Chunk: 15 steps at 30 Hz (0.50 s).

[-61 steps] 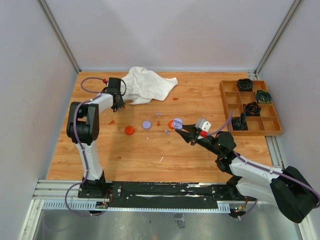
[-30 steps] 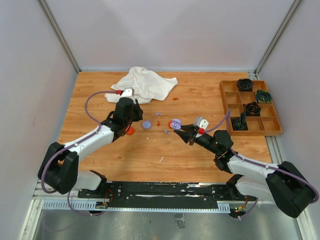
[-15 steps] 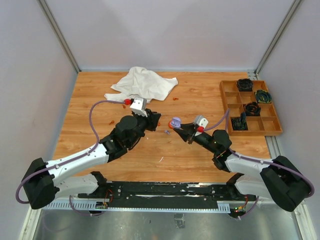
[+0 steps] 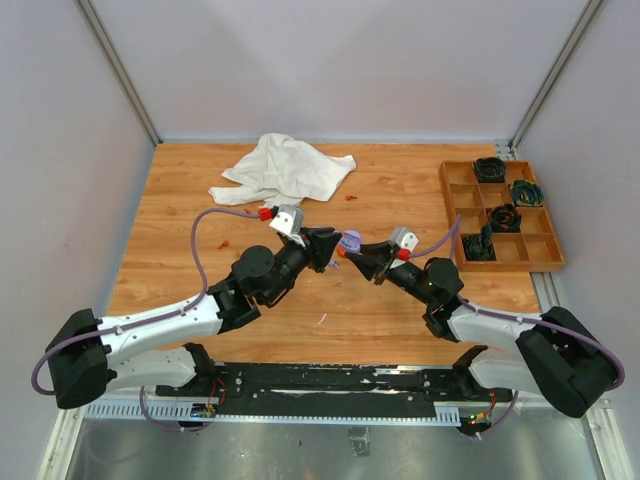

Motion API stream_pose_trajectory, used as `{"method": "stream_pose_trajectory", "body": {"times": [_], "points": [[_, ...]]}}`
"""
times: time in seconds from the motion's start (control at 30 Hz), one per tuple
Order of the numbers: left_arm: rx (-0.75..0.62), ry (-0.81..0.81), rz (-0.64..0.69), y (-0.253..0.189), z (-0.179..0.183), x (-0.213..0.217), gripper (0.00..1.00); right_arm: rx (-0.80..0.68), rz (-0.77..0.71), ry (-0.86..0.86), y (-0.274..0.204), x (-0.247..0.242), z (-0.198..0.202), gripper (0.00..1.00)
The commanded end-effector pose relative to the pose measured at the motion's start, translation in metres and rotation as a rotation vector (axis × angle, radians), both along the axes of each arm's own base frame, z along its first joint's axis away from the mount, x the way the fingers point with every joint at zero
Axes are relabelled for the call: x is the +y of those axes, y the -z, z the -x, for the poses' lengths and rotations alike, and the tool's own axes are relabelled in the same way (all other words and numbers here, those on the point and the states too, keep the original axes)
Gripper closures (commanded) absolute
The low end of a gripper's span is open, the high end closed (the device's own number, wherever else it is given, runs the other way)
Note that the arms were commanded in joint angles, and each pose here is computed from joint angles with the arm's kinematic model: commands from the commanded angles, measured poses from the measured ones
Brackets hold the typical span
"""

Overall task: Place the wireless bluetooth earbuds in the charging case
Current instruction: Place the earbud in the charging case.

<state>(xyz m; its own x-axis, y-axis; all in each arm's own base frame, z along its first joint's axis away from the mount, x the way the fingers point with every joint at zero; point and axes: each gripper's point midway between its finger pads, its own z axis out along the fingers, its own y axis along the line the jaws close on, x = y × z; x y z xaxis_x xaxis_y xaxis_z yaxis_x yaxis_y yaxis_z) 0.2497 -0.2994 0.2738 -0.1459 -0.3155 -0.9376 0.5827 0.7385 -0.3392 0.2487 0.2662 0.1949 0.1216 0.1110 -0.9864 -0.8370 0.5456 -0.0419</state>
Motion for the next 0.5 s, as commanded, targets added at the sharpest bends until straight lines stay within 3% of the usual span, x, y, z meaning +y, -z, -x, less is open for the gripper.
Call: {"method": "stream_pose_trajectory", "body": {"times": [0.0,0.47], "points": [[-0.077,0.059,0.042,-0.016,0.009,-0.019,0.73,-0.059,-0.080,-0.032,-0.031,0.009,0.004,0.99],[-0.150,0.062,0.031,-0.015,0.009,-0.033,0.73,-0.066,-0.102,-0.057,-0.039,0.009,0.010,0.99]]}}
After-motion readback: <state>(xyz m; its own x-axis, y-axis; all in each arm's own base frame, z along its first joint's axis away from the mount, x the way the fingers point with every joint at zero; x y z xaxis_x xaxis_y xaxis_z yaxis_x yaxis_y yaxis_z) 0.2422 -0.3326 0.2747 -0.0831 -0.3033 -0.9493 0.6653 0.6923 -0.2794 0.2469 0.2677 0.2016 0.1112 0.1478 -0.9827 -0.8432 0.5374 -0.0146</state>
